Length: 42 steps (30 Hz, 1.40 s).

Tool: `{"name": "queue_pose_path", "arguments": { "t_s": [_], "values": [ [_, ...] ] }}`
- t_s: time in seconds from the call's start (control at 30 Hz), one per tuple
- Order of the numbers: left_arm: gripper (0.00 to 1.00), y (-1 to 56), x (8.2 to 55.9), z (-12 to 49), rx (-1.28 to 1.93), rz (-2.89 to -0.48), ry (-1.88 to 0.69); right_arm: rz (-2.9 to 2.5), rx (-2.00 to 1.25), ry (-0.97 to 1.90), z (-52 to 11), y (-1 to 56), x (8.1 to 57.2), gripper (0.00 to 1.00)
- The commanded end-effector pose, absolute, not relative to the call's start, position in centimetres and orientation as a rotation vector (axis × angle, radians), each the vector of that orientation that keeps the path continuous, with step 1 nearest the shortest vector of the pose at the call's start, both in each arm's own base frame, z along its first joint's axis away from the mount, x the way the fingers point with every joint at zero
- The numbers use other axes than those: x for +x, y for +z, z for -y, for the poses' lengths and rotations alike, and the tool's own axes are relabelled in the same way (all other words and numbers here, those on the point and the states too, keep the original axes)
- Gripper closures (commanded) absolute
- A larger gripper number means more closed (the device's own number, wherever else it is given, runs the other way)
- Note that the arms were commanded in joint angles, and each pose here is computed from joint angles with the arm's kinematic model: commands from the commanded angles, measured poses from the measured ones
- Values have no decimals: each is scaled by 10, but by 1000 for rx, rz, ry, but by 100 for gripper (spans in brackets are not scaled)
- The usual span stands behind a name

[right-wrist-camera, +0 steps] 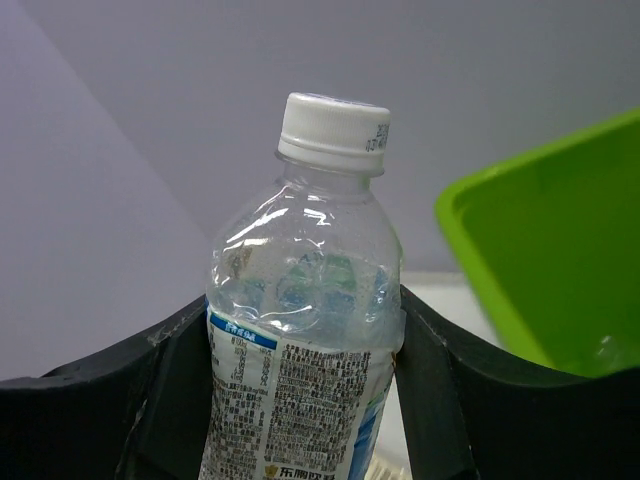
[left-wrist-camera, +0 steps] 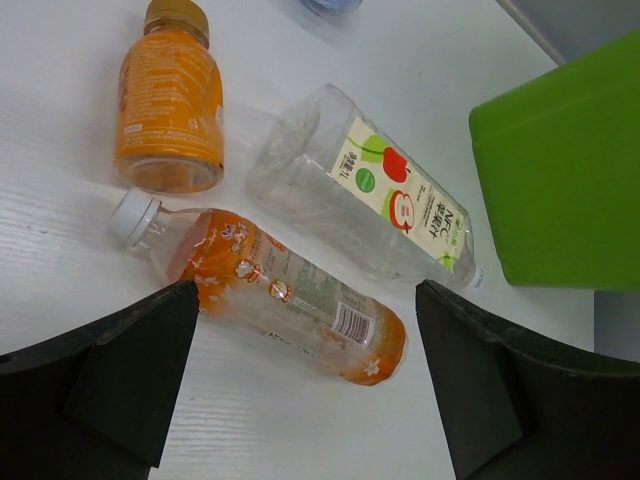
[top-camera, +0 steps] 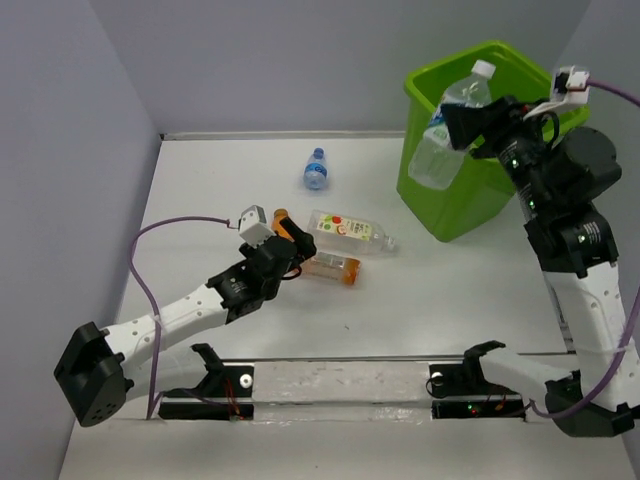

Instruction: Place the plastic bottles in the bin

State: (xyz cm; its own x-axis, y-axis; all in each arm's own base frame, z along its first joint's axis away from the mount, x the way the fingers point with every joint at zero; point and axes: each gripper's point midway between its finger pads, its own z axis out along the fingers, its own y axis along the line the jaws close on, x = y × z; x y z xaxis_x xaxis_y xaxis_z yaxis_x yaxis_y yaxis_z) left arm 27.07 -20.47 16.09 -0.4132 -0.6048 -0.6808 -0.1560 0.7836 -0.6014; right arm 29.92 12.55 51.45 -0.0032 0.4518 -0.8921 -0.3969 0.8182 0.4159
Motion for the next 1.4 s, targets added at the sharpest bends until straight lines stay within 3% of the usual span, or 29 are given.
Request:
{"name": "queue_pose_path", "arguments": {
  "t_s": [0.0,0.1,0.23,0.27,0.33,0.37,0.4,0.43,0.57,0.8,0.83,0.9,0.97,1.37],
  "values": [
    [1,196,279,219,-464,-1909,-608,-1353,147,199,-70,555,360,71],
    [1,204,282,230,-351,-1918,-601,-1288,247,15,-29,586,380,71],
    [1,213,289,242,-218,-1917,-565,-1312,343,-128,20,571,425,72],
    [1,215,290,243,-193,-1916,-559,-1315,370,-156,35,568,428,68],
    [1,220,293,248,-117,-1901,-536,-1350,352,-165,36,555,439,44],
    [1,223,295,250,-91,-1895,-530,-1375,321,-154,31,549,443,13],
    [1,231,297,253,-38,-1877,-518,-1412,307,-147,28,541,444,3],
    [1,228,299,258,9,-1881,-508,-1420,289,-124,24,542,441,0],
    [1,228,310,269,144,-1871,-437,-1439,168,57,-10,549,419,0],
    [1,230,385,260,-46,-1926,-386,-1447,-40,484,-97,529,354,9],
    [1,226,400,251,-70,-1942,-343,-1505,-94,560,-125,499,348,10],
    [1,237,425,251,-84,-1961,-287,-1488,-151,642,-148,492,323,10],
    [1,206,448,258,-60,-2031,-222,-1559,-208,723,-179,449,309,10],
    [1,156,561,268,-25,-2130,-95,-1773,-462,975,-248,293,228,12]
  ]
}}
